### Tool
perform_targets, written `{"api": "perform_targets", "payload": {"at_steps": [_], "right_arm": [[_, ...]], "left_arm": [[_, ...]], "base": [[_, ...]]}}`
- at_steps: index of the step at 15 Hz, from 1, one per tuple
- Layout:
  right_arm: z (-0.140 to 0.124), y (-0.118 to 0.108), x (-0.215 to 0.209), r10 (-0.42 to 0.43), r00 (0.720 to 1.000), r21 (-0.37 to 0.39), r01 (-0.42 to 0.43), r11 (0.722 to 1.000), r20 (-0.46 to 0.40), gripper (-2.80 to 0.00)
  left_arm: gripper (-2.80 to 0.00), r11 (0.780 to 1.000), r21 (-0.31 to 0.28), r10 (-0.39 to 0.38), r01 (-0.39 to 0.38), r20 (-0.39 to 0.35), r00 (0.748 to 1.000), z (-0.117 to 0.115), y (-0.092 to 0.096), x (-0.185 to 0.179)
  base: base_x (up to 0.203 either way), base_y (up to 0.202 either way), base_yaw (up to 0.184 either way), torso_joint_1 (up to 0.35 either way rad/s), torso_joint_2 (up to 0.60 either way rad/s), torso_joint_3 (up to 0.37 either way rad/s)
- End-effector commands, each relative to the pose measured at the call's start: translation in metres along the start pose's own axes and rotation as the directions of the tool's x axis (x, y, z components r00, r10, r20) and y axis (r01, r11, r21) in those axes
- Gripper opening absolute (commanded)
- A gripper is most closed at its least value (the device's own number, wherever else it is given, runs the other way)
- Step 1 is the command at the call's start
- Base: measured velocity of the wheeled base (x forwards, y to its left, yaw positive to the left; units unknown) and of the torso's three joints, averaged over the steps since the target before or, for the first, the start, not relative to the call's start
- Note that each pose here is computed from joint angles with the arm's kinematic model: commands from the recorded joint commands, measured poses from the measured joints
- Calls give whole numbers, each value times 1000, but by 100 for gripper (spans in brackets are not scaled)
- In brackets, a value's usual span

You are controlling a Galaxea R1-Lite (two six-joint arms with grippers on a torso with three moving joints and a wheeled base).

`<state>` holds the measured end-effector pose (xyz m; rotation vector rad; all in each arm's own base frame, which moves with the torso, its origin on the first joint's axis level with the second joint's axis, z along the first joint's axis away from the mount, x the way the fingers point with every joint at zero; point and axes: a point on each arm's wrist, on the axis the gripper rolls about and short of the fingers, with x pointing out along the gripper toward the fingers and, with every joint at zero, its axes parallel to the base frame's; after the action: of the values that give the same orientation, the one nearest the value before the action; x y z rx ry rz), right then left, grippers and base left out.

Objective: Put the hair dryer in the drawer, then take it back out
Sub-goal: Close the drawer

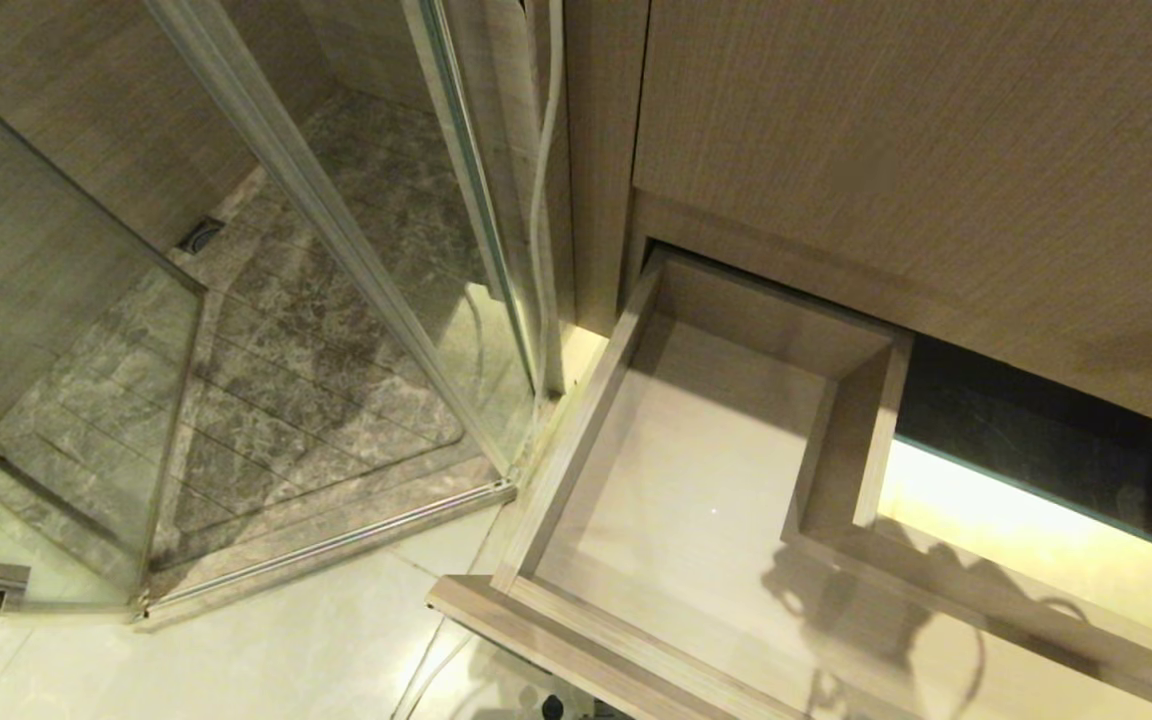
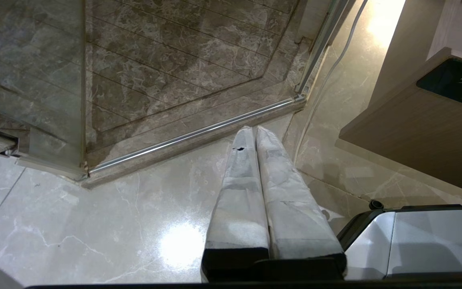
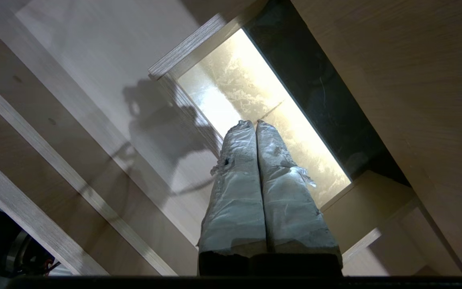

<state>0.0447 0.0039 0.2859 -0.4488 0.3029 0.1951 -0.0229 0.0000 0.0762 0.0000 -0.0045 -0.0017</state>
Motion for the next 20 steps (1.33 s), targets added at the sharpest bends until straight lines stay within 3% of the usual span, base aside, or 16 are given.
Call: {"api": "perform_targets", "payload": {"at_steps": [1, 6, 8, 11, 16, 20], "right_arm": [[-1, 0, 1, 3, 1000, -3, -3, 1000, -7, -280], [-17, 8, 9, 24, 998, 14, -24, 1000, -54, -280], [-24, 12, 12, 50, 997, 88, -44, 995, -66, -280], [-39, 19, 21, 74, 988, 127, -56, 990, -136, -280], [-50, 25, 23, 170, 954, 149, -136, 979, -245, -280], [-55, 30, 17, 250, 926, 227, -188, 956, -283, -280]], "left_arm": [[-280, 1000, 0, 0, 0, 0, 1000, 0, 0, 0], [-280, 1000, 0, 0, 0, -1, 1000, 0, 0, 0], [-280, 1000, 0, 0, 0, -1, 1000, 0, 0, 0], [-280, 1000, 0, 0, 0, 0, 1000, 0, 0, 0], [-280, 1000, 0, 0, 0, -1, 1000, 0, 0, 0], [-280, 1000, 0, 0, 0, -1, 1000, 0, 0, 0]], "base": [[0, 0, 0, 0, 0, 0], [0, 0, 0, 0, 0, 0], [0, 0, 0, 0, 0, 0], [0, 0, 0, 0, 0, 0], [0, 0, 0, 0, 0, 0], [0, 0, 0, 0, 0, 0]]}}
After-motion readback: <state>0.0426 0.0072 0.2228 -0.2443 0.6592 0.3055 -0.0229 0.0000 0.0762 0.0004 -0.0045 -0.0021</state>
